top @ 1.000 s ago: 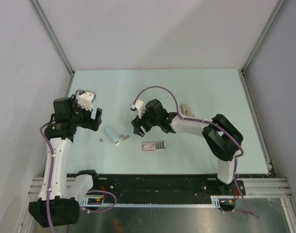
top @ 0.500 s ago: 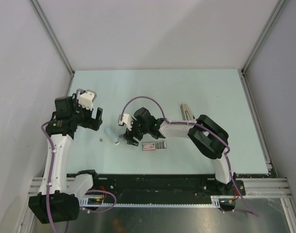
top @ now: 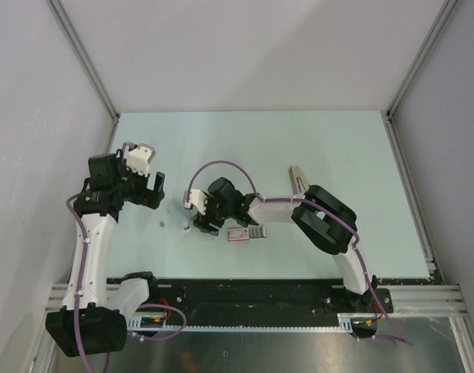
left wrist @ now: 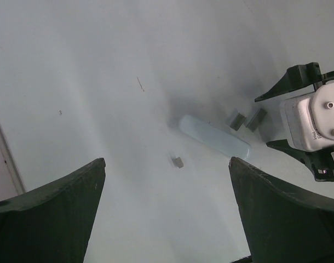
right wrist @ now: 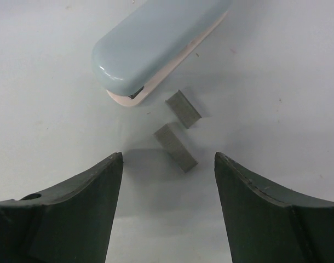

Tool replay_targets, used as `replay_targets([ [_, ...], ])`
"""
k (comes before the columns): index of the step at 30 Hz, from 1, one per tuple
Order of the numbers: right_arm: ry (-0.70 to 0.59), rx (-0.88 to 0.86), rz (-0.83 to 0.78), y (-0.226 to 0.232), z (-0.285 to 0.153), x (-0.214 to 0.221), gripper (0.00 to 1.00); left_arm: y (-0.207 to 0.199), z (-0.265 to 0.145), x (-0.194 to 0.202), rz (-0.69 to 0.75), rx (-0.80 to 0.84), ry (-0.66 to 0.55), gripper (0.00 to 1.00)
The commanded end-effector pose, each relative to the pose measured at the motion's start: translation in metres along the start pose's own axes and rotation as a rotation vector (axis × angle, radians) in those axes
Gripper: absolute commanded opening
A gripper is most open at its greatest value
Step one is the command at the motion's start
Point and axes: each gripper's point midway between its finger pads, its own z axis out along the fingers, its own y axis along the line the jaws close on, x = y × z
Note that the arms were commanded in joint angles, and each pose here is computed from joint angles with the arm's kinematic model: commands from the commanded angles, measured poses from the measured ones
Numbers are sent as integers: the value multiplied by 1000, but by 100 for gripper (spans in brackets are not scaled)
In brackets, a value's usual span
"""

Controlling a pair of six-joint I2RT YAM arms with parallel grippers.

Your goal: Unload the staples from the stapler

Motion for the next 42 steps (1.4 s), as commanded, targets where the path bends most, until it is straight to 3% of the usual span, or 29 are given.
replay_targets([
  [1, -16, 43, -56, -15, 8, -6, 71, -1, -5, -5, -9, 0, -27, 99],
  [6, 6, 39, -54, -16, 10, 1, 65, -2, -5, -5, -22, 6, -29, 99],
  [12, 49, 29, -11, -11, 9, 7, 42, -3, -6, -6, -35, 5, -35, 99],
  [25, 159, 97, 74, -4, -13, 18, 2, -8, -22, -5, -27, -26, -78, 99],
  [33, 211, 249, 190, -15, -49, 38, 0, -11, -30, 1, -15, -38, -85, 100],
  [42, 333, 595, 434, -64, -94, 88, 0, -13, -30, 1, -19, -30, -81, 99],
])
